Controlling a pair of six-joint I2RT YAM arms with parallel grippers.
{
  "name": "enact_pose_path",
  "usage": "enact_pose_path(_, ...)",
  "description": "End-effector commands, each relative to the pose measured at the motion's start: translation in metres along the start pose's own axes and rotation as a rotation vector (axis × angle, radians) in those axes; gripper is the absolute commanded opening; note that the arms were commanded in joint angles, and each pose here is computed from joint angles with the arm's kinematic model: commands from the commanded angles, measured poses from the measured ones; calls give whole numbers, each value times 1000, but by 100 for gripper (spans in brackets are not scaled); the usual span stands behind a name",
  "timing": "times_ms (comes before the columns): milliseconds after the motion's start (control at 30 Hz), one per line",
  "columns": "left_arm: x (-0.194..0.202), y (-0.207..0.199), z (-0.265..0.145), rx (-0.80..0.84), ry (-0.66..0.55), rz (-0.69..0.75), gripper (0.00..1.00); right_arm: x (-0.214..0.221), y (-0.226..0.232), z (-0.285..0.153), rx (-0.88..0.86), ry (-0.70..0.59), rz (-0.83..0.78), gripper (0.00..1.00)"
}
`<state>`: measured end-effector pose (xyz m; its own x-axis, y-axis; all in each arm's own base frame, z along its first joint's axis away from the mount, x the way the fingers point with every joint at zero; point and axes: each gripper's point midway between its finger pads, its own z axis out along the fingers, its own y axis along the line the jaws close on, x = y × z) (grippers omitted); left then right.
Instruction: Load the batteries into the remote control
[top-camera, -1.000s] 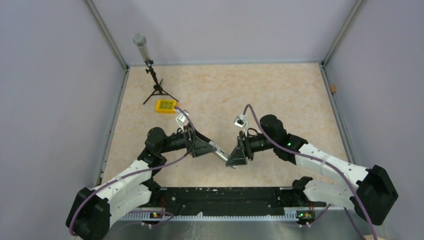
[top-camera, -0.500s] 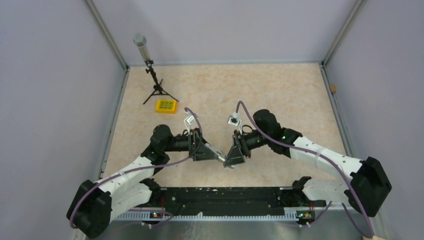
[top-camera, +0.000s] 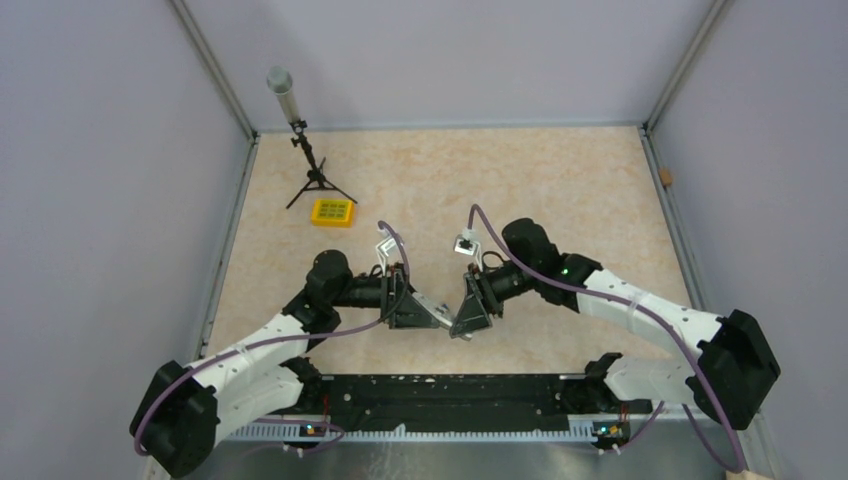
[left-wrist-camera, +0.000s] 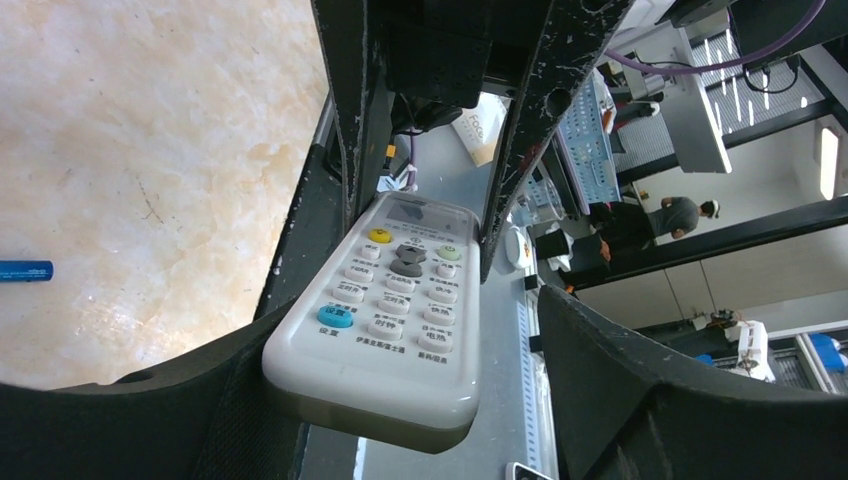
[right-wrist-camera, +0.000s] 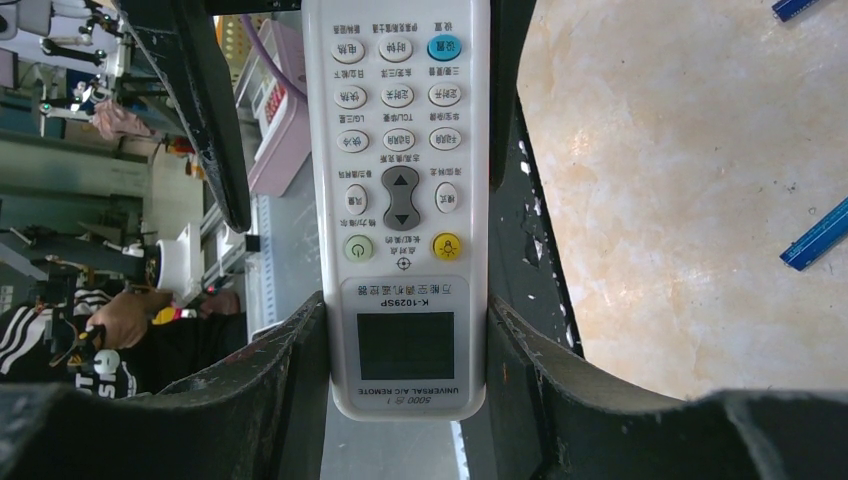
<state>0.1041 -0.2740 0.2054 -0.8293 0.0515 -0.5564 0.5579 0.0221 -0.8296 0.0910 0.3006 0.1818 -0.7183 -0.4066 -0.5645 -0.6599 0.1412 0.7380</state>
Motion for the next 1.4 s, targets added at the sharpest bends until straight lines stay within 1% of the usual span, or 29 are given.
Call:
enact_pose_path(0, -9, -15, 3, 40, 4, 78, 78, -15, 16, -2, -40, -22, -70, 0)
enact_pose_path(267, -8, -15, 5, 44, 12, 83, 67, -10, 21, 0, -76, -13, -66, 0)
enact_pose_path(400, -8, -15, 5, 45, 14, 84, 64, -7, 23, 1, -90, -10, -65, 0)
enact_pose_path(433, -8, -14, 6, 45, 16, 83, 62, -7, 23, 2, -90, -10, -63, 0)
enact_pose_path(633, -6, -15, 6, 51, 20, 85, 38, -9, 22, 3, -88, -20, -56, 0)
enact_pose_path(733, -6, -16, 6, 53, 15, 93, 21, -10, 19, 3, -73, -26, -51, 0)
enact_pose_path(767, -7, -16, 6, 50, 10, 94, 10, -10, 18, 3, -67, -27, -48, 0)
enact_pose_path(800, -7, -16, 5, 49, 6, 97, 1, -11, 17, 3, -61, -29, -47, 2)
enact_pose_path(867, -8, -16, 5, 45, -2, 102, 0, -11, 16, 3, -50, -36, -43, 10)
enact_pose_path(900, -8, -16, 5, 42, -6, 105, 0, -11, 15, 3, -43, -39, -40, 16)
enact_pose_path(933, -8, -14, 4, 37, -12, 104, 0, -11, 14, 3, -35, -42, -38, 25)
enact_pose_path(1000, -9, -13, 4, 28, -28, 108, 0, -12, 11, 2, -11, -59, -37, 39)
enact_pose_path(1067, -10, -13, 3, 21, -51, 114, 0, -13, 8, 0, 16, -77, -30, 53)
enact_pose_path(1100, -11, -13, 3, 18, -64, 115, 0, -13, 7, -1, 30, -87, -27, 58)
enact_pose_path(1167, -14, -14, 1, 13, -90, 118, 0, -15, 5, -3, 53, -111, -23, 66)
enact_pose_path(1200, -15, -14, 1, 10, -104, 118, 0, -16, 6, -4, 62, -125, -25, 69)
enact_pose_path(1300, -19, -11, 0, -12, -143, 105, 0, -21, 5, -10, 100, -180, -31, 75)
enact_pose_path(1367, -21, -10, -1, -19, -168, 90, 0, -25, 5, -15, 127, -228, -29, 78)
